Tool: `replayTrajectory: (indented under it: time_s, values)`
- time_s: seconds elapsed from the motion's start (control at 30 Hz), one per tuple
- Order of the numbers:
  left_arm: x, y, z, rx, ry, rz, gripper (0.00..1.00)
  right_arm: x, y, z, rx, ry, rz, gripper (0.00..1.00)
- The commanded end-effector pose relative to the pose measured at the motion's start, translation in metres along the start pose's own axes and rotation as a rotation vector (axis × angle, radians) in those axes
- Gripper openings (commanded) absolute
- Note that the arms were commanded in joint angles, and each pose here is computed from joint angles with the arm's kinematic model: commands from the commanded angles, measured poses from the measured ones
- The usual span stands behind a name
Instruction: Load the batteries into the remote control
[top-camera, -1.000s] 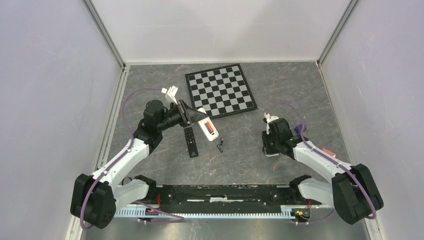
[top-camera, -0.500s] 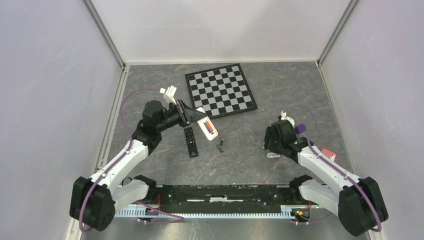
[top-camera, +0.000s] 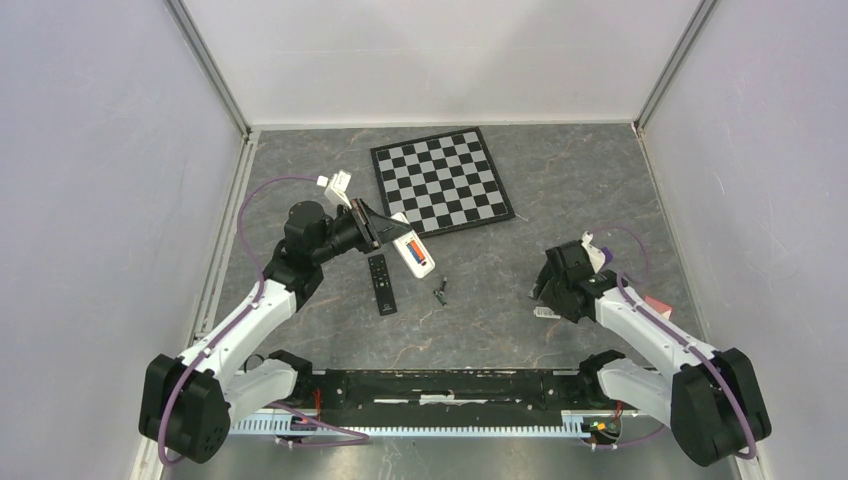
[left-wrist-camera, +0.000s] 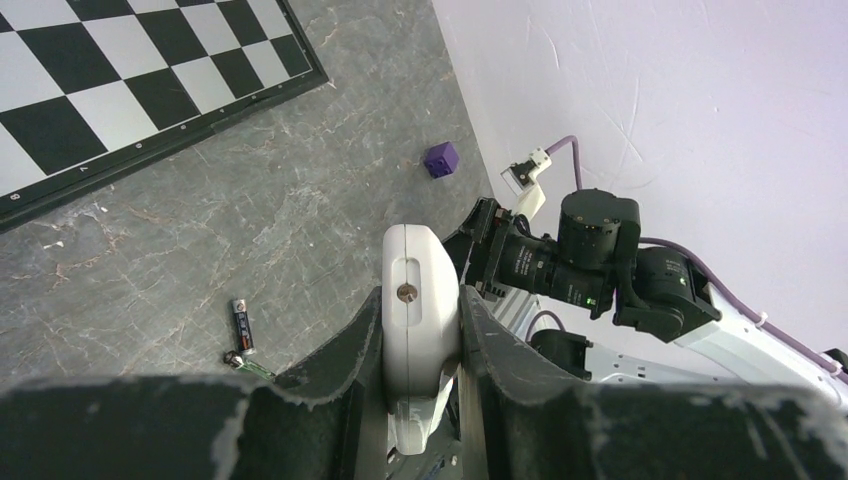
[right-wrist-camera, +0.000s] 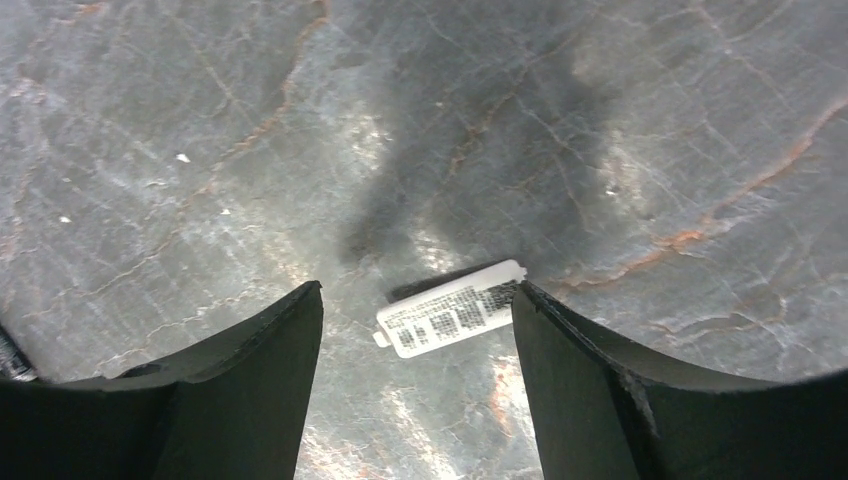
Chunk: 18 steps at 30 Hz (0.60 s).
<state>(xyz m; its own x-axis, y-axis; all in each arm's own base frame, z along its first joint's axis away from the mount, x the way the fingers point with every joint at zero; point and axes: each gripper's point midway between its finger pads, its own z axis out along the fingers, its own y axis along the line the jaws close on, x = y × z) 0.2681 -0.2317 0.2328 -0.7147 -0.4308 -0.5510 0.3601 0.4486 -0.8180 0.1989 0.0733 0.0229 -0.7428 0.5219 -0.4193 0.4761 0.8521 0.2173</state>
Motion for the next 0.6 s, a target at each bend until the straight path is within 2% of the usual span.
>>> replayTrajectory:
  time_s: [0.0, 0.27, 0.57]
  values:
    - [-0.006, -0.003, -0.003, 0.012, -0.031, 0.061, 0.02, -0.003, -0.013, -0.009, 0.084, 0.041, 0.010, 0.75]
    - [-0.005, 0.000, -0.002, 0.004, -0.029, 0.060, 0.02, -0.001, -0.015, -0.016, 0.073, 0.051, 0.125, 0.74]
    - [-0.005, 0.002, -0.002, 0.000, -0.028, 0.057, 0.02, 0.012, -0.014, -0.002, 0.159, 0.154, 0.182, 0.70]
